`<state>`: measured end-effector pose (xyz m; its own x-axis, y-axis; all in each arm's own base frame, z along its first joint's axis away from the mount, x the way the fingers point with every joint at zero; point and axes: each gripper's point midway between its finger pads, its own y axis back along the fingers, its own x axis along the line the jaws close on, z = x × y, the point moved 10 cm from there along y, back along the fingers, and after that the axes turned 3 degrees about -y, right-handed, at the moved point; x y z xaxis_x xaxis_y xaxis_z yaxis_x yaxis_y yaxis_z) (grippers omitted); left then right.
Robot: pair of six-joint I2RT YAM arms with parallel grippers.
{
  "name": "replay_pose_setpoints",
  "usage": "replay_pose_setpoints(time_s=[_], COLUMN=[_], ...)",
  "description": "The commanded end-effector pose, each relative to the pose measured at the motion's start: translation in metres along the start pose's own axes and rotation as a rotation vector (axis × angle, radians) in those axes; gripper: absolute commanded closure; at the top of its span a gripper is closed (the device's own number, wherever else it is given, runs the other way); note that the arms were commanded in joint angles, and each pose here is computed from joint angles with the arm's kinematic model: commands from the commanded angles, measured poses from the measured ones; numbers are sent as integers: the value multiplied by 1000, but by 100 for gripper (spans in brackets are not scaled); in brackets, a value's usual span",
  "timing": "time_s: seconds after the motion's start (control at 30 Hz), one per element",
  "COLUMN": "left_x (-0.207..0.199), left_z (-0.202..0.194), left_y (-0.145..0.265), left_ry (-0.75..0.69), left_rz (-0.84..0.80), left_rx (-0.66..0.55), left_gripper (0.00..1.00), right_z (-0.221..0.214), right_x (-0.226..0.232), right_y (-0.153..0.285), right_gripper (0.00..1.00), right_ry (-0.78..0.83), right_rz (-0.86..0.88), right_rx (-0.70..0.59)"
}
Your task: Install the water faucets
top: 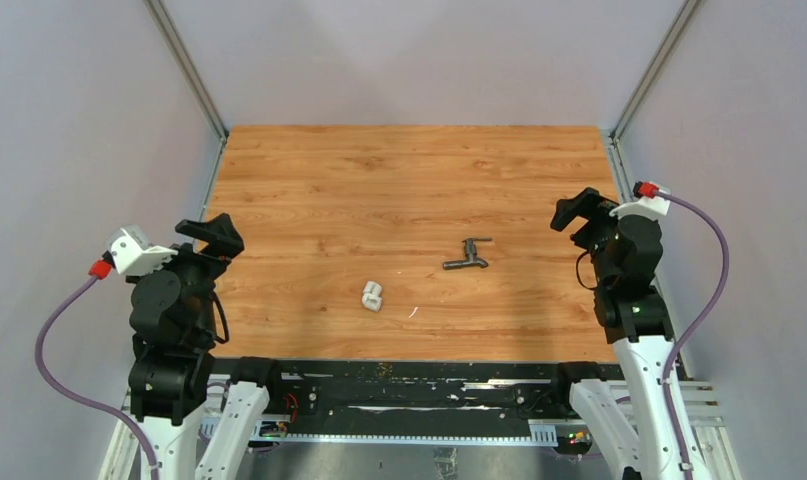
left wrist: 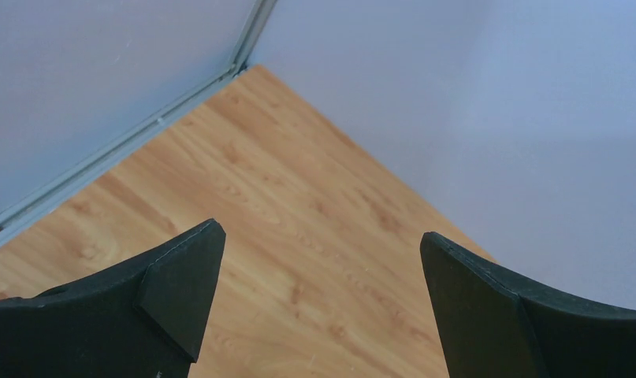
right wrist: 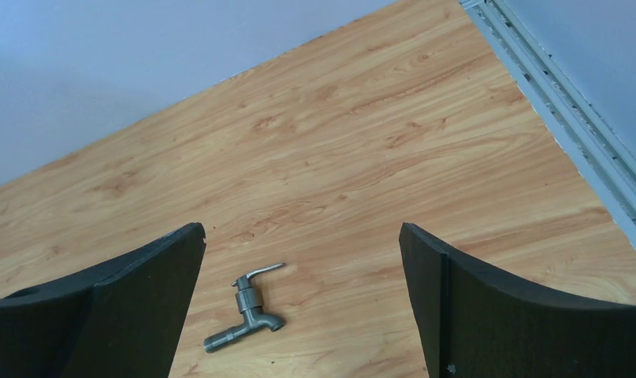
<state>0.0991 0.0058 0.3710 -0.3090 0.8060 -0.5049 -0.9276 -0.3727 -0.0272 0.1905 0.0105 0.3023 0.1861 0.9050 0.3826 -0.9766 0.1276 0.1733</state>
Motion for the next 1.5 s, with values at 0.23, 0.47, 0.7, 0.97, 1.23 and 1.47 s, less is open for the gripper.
replay_pose_setpoints(time_s=[0.23, 0.47, 0.7, 0.97, 1.23, 1.47], left_x=[13, 10, 2, -37, -73, -63], left_z=[-46, -100, -174, -239, -296, -320], left_y=[-2, -22, -15, 16, 27, 24], left_ry=[-105, -65, -97, -209, -252, -227], left_rz=[64, 51, 76, -22, -69, 66], left_rx=[331, 621, 862, 998, 1054, 1004], left_gripper=[0, 0, 0, 0, 5, 14], right_z=[-15, -31, -56, -67, -66, -64], right_x=[12, 5, -12, -12, -13, -13], right_y=[7, 1, -13, -26, -22, -18], right_gripper=[0, 0, 1, 1, 1, 1], right_ry=[-16, -2, 9, 9, 5, 4], right_rz=[202, 74, -133, -171, -170, -161], right_rx=[115, 361, 487, 620, 601, 562])
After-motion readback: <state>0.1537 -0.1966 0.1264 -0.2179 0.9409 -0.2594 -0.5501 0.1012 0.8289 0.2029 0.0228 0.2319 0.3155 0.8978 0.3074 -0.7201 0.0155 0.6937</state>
